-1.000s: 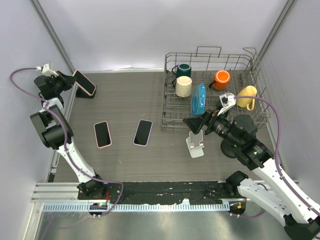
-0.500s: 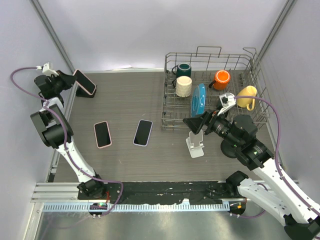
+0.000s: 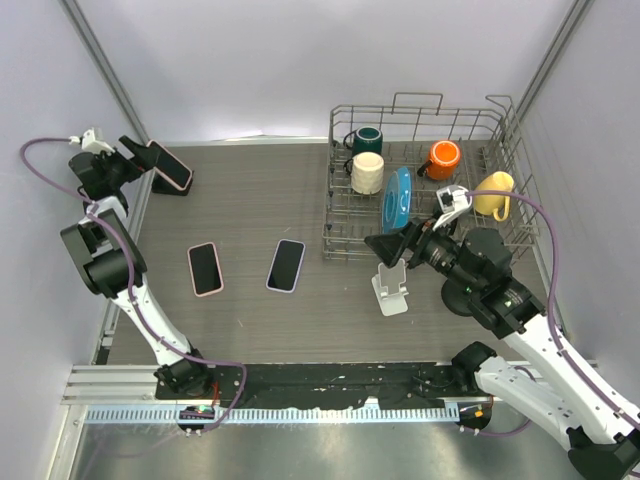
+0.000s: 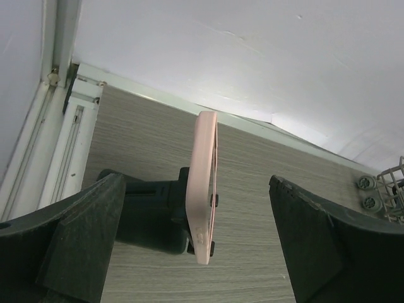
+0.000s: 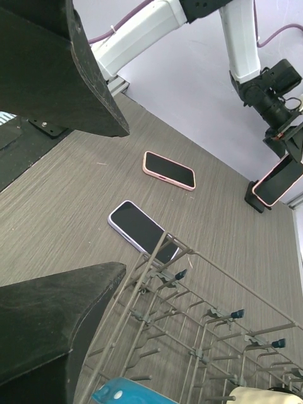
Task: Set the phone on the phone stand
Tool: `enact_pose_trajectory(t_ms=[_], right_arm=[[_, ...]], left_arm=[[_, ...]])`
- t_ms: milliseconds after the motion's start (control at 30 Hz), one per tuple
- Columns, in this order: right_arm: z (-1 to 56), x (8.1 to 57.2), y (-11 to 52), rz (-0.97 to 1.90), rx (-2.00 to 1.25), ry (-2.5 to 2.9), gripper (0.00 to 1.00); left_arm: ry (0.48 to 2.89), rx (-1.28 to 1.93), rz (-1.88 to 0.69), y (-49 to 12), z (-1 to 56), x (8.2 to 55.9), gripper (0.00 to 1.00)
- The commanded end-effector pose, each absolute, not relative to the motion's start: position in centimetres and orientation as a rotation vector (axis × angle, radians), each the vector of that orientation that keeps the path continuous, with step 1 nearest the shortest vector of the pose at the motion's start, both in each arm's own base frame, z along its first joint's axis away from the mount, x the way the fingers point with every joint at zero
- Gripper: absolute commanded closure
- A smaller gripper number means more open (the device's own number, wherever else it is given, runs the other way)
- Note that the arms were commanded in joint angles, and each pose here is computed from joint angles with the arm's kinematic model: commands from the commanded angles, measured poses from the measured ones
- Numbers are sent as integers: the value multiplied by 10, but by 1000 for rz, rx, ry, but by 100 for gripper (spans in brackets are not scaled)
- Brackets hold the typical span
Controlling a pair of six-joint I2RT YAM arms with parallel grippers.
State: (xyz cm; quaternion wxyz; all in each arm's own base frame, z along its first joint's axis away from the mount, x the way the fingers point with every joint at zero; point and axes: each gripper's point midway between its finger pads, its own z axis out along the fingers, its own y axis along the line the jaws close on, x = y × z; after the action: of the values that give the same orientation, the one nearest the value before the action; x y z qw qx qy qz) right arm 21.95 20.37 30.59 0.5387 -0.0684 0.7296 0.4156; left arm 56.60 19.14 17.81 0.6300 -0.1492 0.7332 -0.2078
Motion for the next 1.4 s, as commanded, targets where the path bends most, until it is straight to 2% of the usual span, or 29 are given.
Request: enact_pose_trajectory(t_ms=[0, 100, 133, 200, 233, 267, 333, 367, 467, 633, 833, 1067, 1367], right_arm=[[307, 226, 202, 949, -173, 1729, 14], [280, 235, 191, 821, -161, 1836, 14], [279, 239, 184, 760, -169, 1843, 14], [258, 240, 179, 686, -184, 1937, 14], [256, 241, 176, 659, -191, 1958, 14], [250, 242, 173, 628, -186, 1986, 14], [227, 238, 171, 595, -191, 2081, 14], [219, 237, 170, 589, -182, 2111, 14], [185, 231, 169, 569, -158, 2226, 14], [156, 228, 166, 512, -184, 2328, 14], [148, 239, 153, 386, -169, 2334, 14], [133, 241, 149, 308, -188, 2368, 13], [120, 252, 154, 171, -252, 2359, 13]], left_arm=[[1556, -448, -370, 217, 237, 548, 0], [1518, -603, -352, 217, 242, 524, 0], [1535, -641, -361, 212, 227, 513, 0], [1485, -705, -337, 208, 246, 494, 0], [1504, -756, -332, 205, 230, 482, 0], [1495, -797, -331, 198, 243, 467, 0], [1502, -888, -362, 184, 232, 443, 0], [1483, -889, -370, 172, 250, 427, 0], [1549, -920, -407, 131, 237, 397, 2], [1628, -560, -560, 5, 283, 359, 4], [1685, -155, -819, -128, 298, 290, 3], [1808, 92, -946, -191, 278, 247, 3], [1874, 109, -949, -197, 267, 241, 4]])
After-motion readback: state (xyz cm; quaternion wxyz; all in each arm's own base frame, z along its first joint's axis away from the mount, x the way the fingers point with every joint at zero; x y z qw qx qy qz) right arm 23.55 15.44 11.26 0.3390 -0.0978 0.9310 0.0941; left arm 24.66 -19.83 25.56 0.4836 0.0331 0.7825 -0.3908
